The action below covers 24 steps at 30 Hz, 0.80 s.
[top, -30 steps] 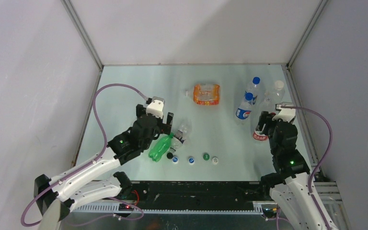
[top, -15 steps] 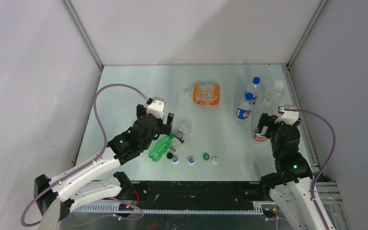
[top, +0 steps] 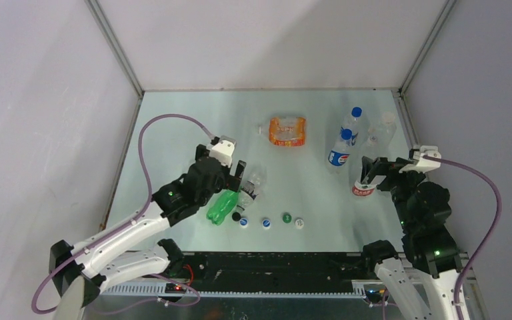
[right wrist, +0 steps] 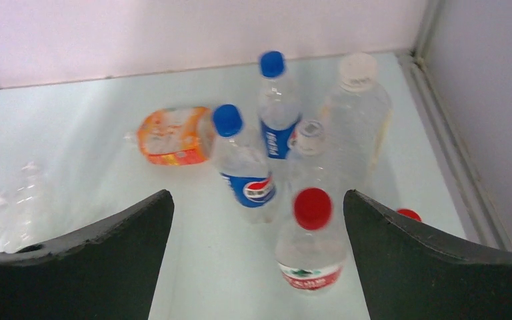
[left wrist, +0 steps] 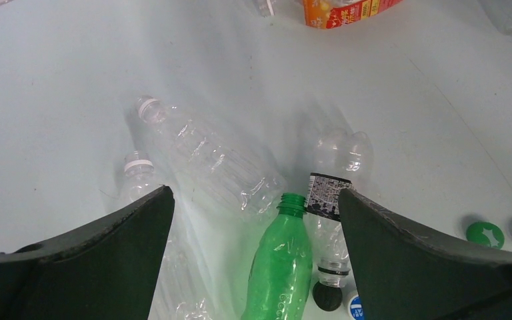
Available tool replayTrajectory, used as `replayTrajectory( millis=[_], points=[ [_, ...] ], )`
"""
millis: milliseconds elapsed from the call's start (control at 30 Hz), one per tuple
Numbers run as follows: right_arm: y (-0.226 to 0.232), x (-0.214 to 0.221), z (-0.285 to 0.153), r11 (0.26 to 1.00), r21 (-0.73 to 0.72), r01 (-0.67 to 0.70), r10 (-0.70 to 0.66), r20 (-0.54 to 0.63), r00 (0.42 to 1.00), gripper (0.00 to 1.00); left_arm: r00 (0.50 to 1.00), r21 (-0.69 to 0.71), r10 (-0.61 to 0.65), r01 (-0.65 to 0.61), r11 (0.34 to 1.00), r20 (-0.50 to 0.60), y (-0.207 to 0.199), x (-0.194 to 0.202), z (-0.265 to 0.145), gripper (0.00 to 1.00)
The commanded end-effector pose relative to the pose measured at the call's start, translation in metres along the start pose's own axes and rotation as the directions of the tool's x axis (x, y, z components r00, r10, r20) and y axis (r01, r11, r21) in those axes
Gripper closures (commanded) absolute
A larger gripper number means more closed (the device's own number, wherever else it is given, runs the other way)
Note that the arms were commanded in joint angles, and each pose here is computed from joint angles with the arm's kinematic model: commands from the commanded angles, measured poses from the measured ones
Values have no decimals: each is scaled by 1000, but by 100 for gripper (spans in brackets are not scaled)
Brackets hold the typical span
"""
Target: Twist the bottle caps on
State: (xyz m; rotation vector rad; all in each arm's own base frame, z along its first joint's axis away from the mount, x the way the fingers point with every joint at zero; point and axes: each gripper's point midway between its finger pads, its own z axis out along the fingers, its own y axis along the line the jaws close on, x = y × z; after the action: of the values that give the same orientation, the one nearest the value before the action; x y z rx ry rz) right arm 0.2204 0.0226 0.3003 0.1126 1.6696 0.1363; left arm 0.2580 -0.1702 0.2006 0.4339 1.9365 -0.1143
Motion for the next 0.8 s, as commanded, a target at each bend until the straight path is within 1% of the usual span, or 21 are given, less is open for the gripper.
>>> replayTrajectory(
  millis=[0,67,167,233,333,400,500,533,633,667,767],
  points=[
    [32,-3,-11,977,-203,56,-58,-4,998,1,1000,62,-5,4,998,11,-7,-17,-4,0],
    [41,5,-7,966,-251,58,-73,-51,996,1,1000,86,-12,13,996,-3,-9,-15,-5,0],
    [48,16,-3,967,-255,-25,-15,-152,988,1,999,129,-14,21,991,-49,-17,-7,-4,0],
    [59,17,-3,953,-301,-40,-18,-189,982,1,995,144,-15,29,989,-97,-21,1,-4,0],
    [76,15,-6,926,-375,-43,-31,-190,981,1,979,138,-14,43,989,-203,-25,22,-2,0],
    [84,15,-5,916,-401,-34,-45,-185,982,1,968,130,-35,69,989,-247,-27,32,-1,0],
    [108,25,-5,888,-457,-40,-71,-224,972,1,951,50,-133,153,987,-279,-19,40,1,0],
    [110,26,-2,895,-443,-47,-63,-231,971,1,944,11,-173,183,983,-283,-12,41,3,0],
    [137,42,-1,874,-484,-45,-105,-278,955,1,899,-96,-337,323,941,-281,3,44,9,0],
    [139,44,2,881,-470,-42,-105,-282,954,1,879,-141,-390,364,921,-276,11,46,14,0],
    [160,61,4,870,-493,-20,-168,-333,928,1,840,-250,-479,421,872,-253,32,47,25,0]
  ],
)
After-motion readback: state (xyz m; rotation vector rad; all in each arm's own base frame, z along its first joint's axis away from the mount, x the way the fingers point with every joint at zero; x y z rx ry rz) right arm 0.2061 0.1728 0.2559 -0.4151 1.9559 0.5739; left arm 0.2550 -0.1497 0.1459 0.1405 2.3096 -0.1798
